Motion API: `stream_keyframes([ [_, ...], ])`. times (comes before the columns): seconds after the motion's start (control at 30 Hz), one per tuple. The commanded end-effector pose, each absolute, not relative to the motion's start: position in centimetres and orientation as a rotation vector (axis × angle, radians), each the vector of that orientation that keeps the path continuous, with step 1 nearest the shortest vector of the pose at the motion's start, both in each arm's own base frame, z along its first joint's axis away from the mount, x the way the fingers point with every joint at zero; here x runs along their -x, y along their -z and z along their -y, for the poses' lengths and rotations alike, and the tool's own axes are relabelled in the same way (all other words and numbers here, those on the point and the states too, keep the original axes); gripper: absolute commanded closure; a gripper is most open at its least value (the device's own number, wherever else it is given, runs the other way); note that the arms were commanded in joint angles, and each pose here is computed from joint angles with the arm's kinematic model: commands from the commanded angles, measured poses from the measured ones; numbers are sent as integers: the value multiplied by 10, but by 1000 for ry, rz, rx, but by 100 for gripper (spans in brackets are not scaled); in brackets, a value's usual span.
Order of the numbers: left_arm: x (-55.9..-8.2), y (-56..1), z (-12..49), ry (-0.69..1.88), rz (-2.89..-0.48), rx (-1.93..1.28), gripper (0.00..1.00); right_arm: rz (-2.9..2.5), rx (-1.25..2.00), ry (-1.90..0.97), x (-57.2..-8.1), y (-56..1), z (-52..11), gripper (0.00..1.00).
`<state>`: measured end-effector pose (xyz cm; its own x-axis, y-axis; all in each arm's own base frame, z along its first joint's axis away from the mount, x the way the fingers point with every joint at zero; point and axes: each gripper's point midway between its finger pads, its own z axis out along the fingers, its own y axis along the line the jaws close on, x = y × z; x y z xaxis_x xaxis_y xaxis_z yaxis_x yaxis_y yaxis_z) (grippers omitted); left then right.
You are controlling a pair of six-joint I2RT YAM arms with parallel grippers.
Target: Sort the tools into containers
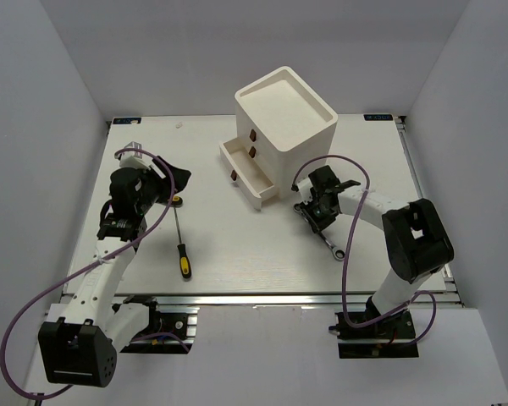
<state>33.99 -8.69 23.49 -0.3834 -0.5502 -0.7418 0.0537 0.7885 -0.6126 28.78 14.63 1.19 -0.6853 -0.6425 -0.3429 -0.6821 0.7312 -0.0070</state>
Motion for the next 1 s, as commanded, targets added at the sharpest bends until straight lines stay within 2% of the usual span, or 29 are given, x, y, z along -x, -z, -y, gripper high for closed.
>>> stream_keyframes([
  [0.0, -338, -241, 84, 664, -1843, 372, 23, -2819, 1156, -126, -235, 35, -118, 94],
  [0.07, -337, -242, 84, 663, -1841, 372, 23, -2801, 1158, -141, -236, 31, -120, 100],
  [0.37, -335, -241, 84, 661, -1844, 372, 22, -2499, 1263, -393, -257, -35, -164, 100],
  [0.97, -335, -242, 85, 666, -1839, 367, 22, -2259, 1348, -485, -274, -101, -228, 100],
])
